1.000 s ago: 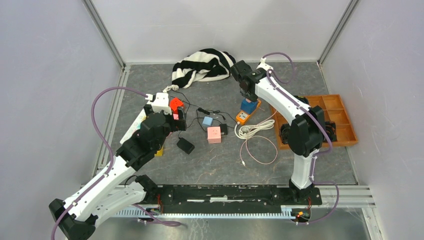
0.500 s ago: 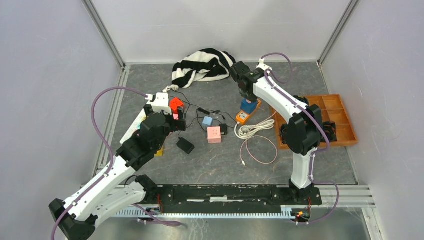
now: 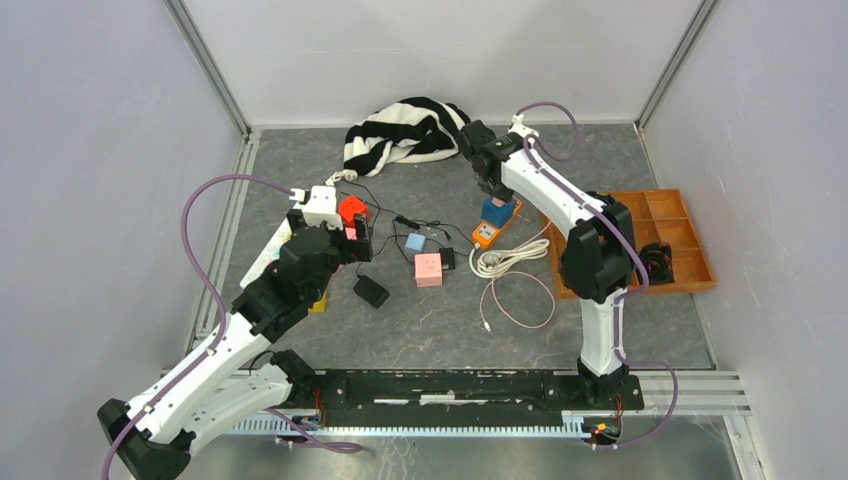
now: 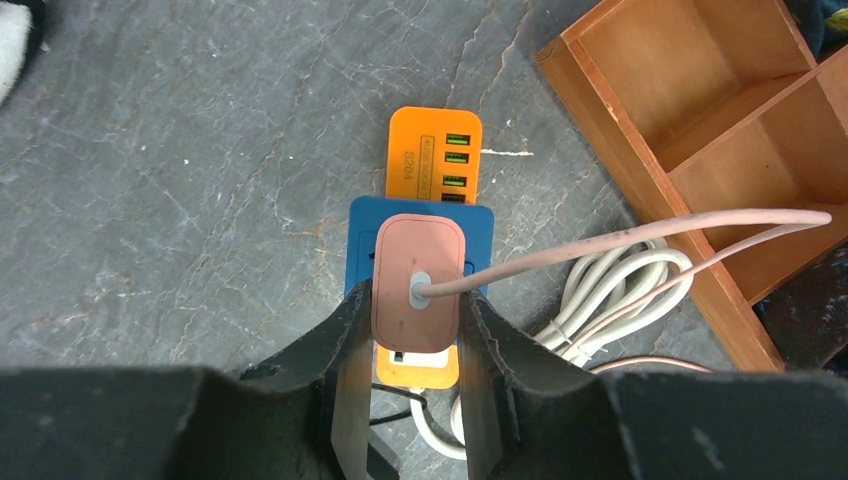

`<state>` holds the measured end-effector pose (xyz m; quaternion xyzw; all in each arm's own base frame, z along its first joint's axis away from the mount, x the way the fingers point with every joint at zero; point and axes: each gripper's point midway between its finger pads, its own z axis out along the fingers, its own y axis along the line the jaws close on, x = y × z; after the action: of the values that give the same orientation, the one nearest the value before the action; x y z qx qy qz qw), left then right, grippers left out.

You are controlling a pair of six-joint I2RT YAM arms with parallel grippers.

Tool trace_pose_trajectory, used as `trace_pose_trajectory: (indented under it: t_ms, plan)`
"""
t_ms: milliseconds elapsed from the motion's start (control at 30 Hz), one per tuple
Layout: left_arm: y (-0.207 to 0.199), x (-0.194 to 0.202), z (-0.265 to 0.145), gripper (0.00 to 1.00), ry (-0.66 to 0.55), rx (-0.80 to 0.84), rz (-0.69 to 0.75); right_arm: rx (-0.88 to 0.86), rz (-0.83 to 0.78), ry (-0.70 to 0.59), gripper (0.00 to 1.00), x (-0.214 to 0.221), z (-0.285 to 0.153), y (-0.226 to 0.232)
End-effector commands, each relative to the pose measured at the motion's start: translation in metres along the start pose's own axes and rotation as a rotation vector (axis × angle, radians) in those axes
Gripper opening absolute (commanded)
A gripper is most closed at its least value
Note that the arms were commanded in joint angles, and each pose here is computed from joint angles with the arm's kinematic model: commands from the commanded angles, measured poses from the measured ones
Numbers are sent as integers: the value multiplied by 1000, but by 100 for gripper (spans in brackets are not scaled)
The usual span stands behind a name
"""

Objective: Insert the plug
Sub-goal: Insert the plug into the socket.

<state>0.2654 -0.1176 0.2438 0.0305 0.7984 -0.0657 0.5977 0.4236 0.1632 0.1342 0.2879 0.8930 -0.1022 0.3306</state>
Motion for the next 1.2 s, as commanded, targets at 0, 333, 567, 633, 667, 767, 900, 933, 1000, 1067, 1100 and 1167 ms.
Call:
trace_pose_trajectory:
  t_ms: [0,333,567,633,667,767,900,933,1000,1067,1100,1167]
  plan:
    - [3,-8,-1,100,-29,-6,22,119,-138,189,0,70,52,-15]
    - [2,-7,0,100,-26,-3,24,129,-171,204,0,109,65,-30]
    - [4,-6,0,100,-24,-11,30,140,-206,243,0,134,75,-38]
    - [4,-5,0,100,-23,-11,31,142,-218,249,0,136,77,-38]
    - [3,-6,0,100,-24,-11,29,140,-220,246,0,135,77,-37]
    - [3,-5,0,100,-23,-11,29,118,-222,214,0,124,75,-30]
    - [4,-5,0,100,-23,-14,31,83,-211,134,0,95,69,-14]
    - [4,-5,1,100,-24,-16,30,75,-208,115,0,88,68,-10]
    - [5,-6,0,100,-25,-17,31,56,-196,83,0,73,67,-3]
    - [5,-6,0,100,-26,-17,29,26,-188,54,0,60,67,4]
    - [5,-5,0,100,-26,-17,28,11,-182,41,0,54,66,6]
    - [5,-5,0,100,-26,-17,28,-3,-168,7,0,42,66,10]
